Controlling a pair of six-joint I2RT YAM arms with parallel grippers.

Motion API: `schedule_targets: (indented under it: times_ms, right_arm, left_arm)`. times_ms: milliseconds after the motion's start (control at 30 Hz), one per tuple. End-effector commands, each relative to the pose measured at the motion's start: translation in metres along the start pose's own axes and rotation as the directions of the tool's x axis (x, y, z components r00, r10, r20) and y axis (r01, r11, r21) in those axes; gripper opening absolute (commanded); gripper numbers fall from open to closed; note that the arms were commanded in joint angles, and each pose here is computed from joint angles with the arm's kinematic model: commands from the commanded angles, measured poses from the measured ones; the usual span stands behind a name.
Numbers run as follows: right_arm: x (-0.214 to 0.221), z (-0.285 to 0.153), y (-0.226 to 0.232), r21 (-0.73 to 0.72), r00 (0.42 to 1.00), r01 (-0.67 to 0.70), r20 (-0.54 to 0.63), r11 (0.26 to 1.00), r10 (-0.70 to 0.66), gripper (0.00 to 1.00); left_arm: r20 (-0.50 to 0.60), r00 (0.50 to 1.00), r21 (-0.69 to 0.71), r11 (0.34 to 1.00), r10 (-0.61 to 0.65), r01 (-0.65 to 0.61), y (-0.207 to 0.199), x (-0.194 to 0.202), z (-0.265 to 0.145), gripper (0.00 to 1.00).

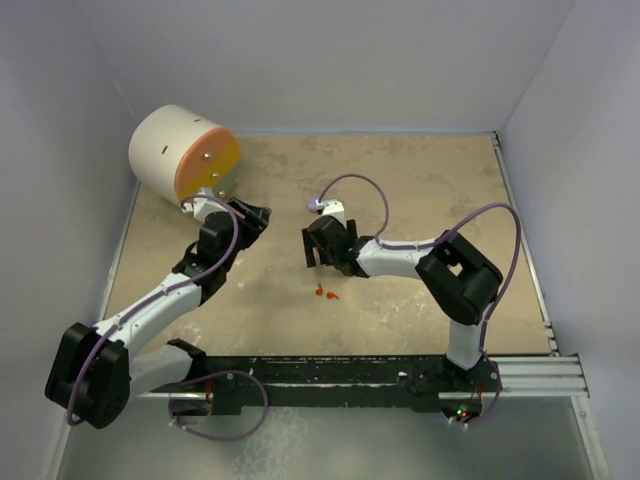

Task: Insert the wireless bluetooth earbuds into the charging case
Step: Pick up the charging case at the center of the board.

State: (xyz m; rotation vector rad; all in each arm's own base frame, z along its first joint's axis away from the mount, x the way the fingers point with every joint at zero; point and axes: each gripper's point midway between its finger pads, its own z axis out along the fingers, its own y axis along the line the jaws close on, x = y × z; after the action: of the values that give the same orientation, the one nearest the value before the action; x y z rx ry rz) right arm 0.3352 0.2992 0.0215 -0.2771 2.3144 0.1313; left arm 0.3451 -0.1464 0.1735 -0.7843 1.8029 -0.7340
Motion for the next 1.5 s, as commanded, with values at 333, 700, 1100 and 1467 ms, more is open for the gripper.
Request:
schedule_targets:
  times_ms: [333, 700, 1100, 1467]
  right_arm:
    - [0.021, 0.004, 0.024, -0.060, 0.973, -0.229, -0.036, 0.972, 0.227, 0.92]
    - [-0.008, 0.020, 0.042, -0.095, 0.998, -0.054, 0.037, 0.994, 0.058, 0.90]
    - [-0.016, 0.020, 0.033, -0.060, 0.997, 0.030, 0.078, 0.998, -0.026, 0.91]
    - [0.013, 0.009, 0.012, -0.036, 0.999, 0.048, 0.024, 0.998, -0.047, 0.86]
  left_arm:
    - [-0.061, 0.995, 0.043, 0.996, 0.075, -0.072, -0.018, 0.008, 0.008, 0.58]
    - [-0.010, 0.998, 0.020, 0.997, 0.069, -0.069, -0.006, -0.003, -0.007, 0.58]
    - [0.056, 0.997, -0.015, 0.999, 0.049, -0.049, 0.008, -0.017, -0.027, 0.58]
    - [0.016, 0.999, 0.001, 0.999, 0.036, -0.036, 0.009, -0.003, -0.018, 0.58]
